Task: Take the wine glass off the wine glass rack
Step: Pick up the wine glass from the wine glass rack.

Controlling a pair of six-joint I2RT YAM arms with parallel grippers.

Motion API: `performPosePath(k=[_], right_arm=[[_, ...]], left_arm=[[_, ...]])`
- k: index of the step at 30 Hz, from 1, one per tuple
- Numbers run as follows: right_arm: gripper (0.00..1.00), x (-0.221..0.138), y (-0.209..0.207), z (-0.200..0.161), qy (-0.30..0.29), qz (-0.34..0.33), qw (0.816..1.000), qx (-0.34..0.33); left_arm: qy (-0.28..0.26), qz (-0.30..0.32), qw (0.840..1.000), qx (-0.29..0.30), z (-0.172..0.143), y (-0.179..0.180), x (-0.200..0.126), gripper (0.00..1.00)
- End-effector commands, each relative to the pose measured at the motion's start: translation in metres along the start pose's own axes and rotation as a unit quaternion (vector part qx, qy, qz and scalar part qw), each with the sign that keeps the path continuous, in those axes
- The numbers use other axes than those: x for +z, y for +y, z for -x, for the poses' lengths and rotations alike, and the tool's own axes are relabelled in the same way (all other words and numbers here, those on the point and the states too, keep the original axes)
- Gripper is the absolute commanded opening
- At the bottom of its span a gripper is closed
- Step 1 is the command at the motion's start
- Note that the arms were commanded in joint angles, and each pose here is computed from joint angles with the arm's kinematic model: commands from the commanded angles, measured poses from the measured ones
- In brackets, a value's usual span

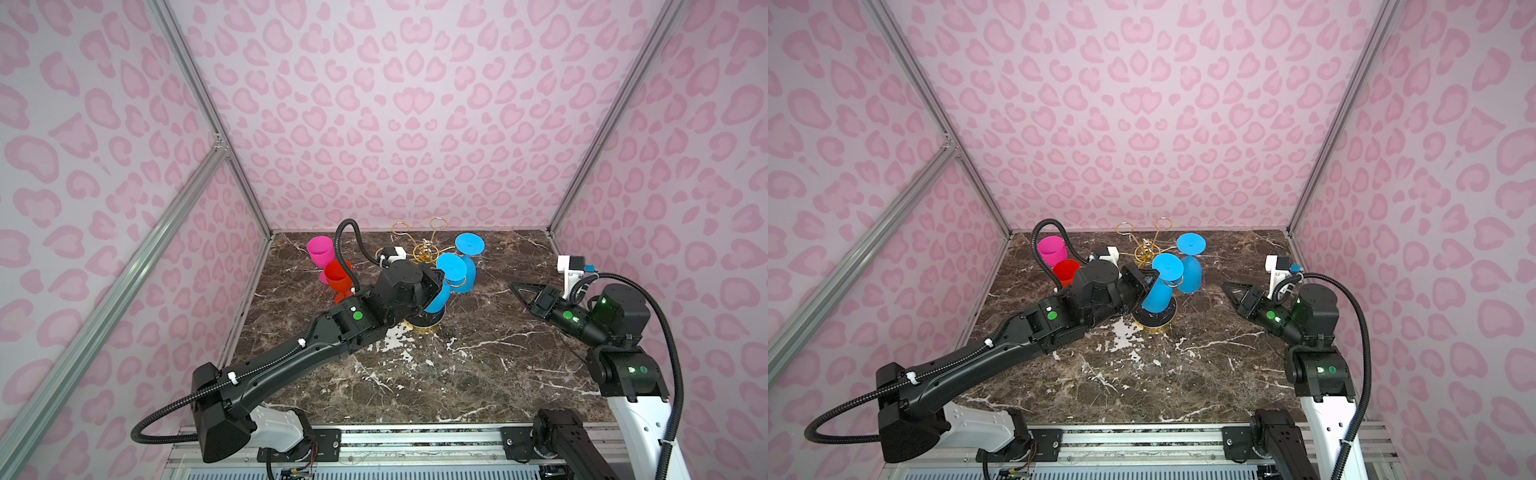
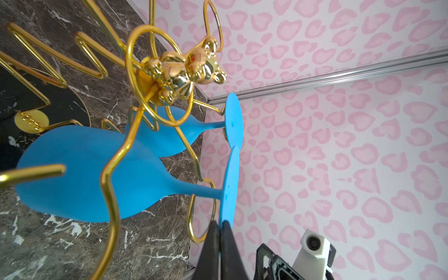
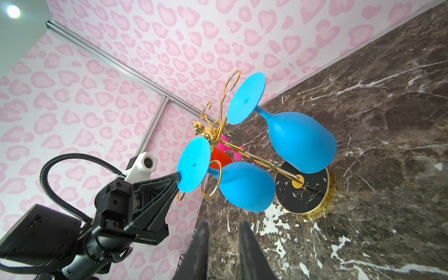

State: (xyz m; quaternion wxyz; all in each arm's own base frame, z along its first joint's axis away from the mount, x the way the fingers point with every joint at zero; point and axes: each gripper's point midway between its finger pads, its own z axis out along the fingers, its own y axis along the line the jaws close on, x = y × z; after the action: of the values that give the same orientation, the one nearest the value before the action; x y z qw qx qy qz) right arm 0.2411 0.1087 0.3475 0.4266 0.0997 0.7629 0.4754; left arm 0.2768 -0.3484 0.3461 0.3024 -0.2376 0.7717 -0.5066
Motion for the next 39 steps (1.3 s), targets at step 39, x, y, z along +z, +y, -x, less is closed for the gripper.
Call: performPosePath(k=[39], right_arm=[[0.22, 0.000, 0.000, 0.007, -0.003, -0.011, 1.000, -0.020]], left_arm=[[0.049, -0.032, 0.998, -0.020, -0.012, -0.002, -0.033, 0.04]])
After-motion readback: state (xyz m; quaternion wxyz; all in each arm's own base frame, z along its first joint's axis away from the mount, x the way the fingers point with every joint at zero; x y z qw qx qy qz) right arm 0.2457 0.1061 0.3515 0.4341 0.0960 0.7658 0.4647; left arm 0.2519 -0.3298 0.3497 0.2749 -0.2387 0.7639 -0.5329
